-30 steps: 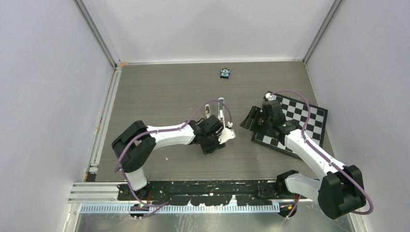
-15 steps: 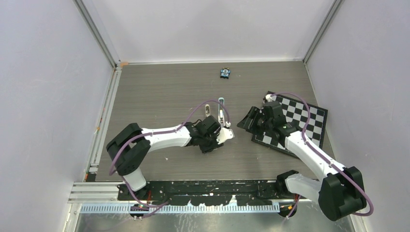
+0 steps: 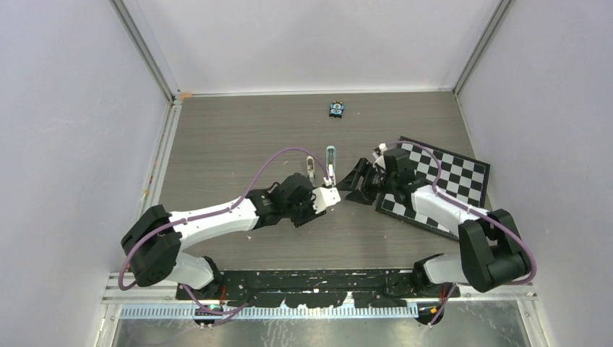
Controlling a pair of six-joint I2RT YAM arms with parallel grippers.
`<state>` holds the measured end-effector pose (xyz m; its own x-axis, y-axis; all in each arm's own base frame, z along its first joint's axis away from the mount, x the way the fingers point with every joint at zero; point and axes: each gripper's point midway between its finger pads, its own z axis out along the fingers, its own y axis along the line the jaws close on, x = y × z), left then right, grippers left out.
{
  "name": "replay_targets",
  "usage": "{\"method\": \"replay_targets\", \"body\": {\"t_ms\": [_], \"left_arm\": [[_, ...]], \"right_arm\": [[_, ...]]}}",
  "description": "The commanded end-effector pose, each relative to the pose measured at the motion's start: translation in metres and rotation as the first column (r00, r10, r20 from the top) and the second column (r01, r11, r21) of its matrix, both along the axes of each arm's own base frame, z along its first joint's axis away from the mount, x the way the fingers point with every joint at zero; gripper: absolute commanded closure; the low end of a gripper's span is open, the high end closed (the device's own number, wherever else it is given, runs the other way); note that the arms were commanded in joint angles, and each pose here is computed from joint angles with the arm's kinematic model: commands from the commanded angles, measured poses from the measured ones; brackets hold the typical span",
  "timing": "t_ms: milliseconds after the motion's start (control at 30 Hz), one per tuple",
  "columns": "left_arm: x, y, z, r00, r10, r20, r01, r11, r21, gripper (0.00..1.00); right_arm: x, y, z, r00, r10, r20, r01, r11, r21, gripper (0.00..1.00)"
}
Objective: Load the staples into the stapler
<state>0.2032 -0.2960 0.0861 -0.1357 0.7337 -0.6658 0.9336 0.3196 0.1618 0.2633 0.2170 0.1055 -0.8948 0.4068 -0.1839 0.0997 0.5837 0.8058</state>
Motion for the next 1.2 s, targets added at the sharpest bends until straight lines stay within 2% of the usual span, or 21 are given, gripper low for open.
{"method": "replay_targets", "body": {"t_ms": [0, 200, 533, 1167], "left_arm": [[0.005, -0.009, 0.023, 0.999, 0.012, 0.05, -0.007, 0.996, -0.092, 0.66], [0.003, -0.013, 0.028, 0.999, 0.006, 0.049, 0.001, 0.992, -0.128, 0.68], [0.003, -0.012, 0.037, 0.998, 0.01, 0.06, 0.0, 0.987, -0.163, 0.68], [-0.001, -0.016, 0.044, 0.999, -0.01, 0.05, 0.019, 0.981, -0.196, 0.69]], "right_arm": [[-0.004, 0.022, 0.02, 0.994, 0.102, 0.036, -0.107, 0.982, 0.155, 0.33], [-0.017, 0.04, 0.01, 0.983, 0.184, 0.009, -0.182, 0.958, 0.22, 0.34], [-0.032, 0.049, -0.003, 0.974, 0.227, -0.012, -0.219, 0.949, 0.228, 0.45], [-0.046, 0.061, -0.008, 0.955, 0.297, 0.006, -0.29, 0.929, 0.232, 0.45]]}}
